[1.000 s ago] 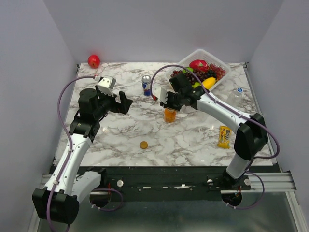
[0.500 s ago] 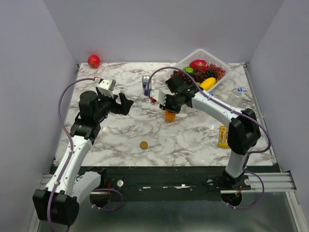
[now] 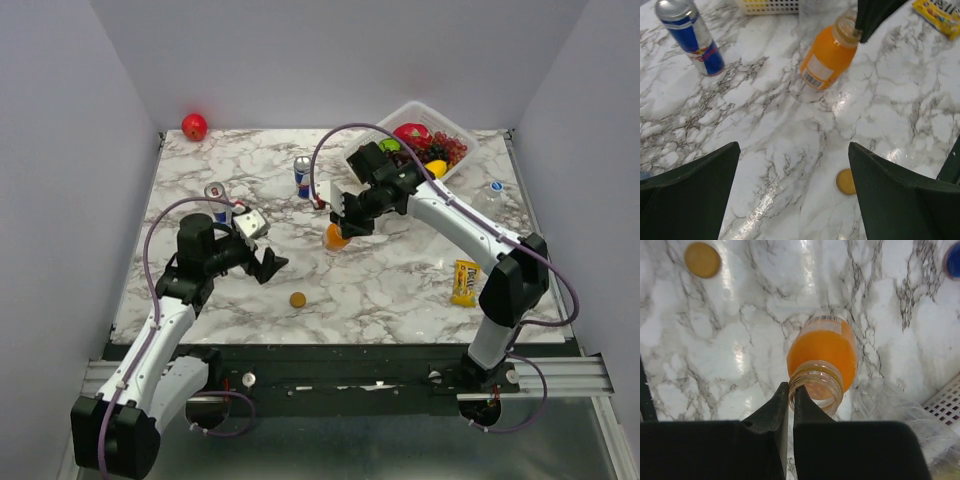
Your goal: Screw on the bottle caps
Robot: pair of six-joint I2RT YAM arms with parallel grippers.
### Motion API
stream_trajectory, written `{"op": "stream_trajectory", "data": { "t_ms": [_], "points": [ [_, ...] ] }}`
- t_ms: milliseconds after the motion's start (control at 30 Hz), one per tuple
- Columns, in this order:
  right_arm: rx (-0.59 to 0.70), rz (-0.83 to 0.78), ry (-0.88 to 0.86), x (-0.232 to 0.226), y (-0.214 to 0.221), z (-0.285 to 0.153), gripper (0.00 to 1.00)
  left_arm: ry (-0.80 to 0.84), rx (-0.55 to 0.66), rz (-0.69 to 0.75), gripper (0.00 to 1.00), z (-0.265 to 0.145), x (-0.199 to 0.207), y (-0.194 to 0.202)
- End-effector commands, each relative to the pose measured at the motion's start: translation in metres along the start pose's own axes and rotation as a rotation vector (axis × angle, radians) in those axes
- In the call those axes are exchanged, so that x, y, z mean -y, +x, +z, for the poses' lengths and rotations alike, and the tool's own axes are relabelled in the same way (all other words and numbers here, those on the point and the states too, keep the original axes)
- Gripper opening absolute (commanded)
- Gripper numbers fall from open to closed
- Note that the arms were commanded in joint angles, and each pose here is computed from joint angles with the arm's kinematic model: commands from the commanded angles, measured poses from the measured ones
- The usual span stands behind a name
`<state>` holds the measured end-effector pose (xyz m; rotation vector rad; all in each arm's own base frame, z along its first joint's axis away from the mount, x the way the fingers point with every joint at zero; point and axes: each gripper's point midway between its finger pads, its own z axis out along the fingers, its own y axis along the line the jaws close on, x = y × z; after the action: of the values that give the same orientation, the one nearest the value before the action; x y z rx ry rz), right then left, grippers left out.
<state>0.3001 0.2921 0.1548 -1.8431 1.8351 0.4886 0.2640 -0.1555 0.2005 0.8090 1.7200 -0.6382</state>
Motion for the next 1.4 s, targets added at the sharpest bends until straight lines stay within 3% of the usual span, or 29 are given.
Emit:
{"op": "stream_trajectory", "data": {
  "t_ms": [0, 167, 733, 1367],
  "points": [
    [0.177, -0.064, -0.147, -0.04, -0.056, -0.04, 0.01, 0.26, 0.011, 0.252, 0.99, 0.004, 0.052, 0.015],
    [0.255, -0.157, -0.186, -0.056, -0.091, -0.052, 0.02, 0.302, -0.009, 0.275, 0.99, 0.022, 0.07, 0.022],
    [0.335, -0.273, -0.326, -0.088, -0.101, -0.066, 0.02, 0.219, 0.044, 0.261, 0.99, 0.055, 0.07, 0.025],
    [0.354, -0.323, -0.373, -0.1, -0.108, -0.062, 0.03, 0.385, 0.039, 0.248, 0.92, 0.057, 0.101, 0.034]
  ]
}}
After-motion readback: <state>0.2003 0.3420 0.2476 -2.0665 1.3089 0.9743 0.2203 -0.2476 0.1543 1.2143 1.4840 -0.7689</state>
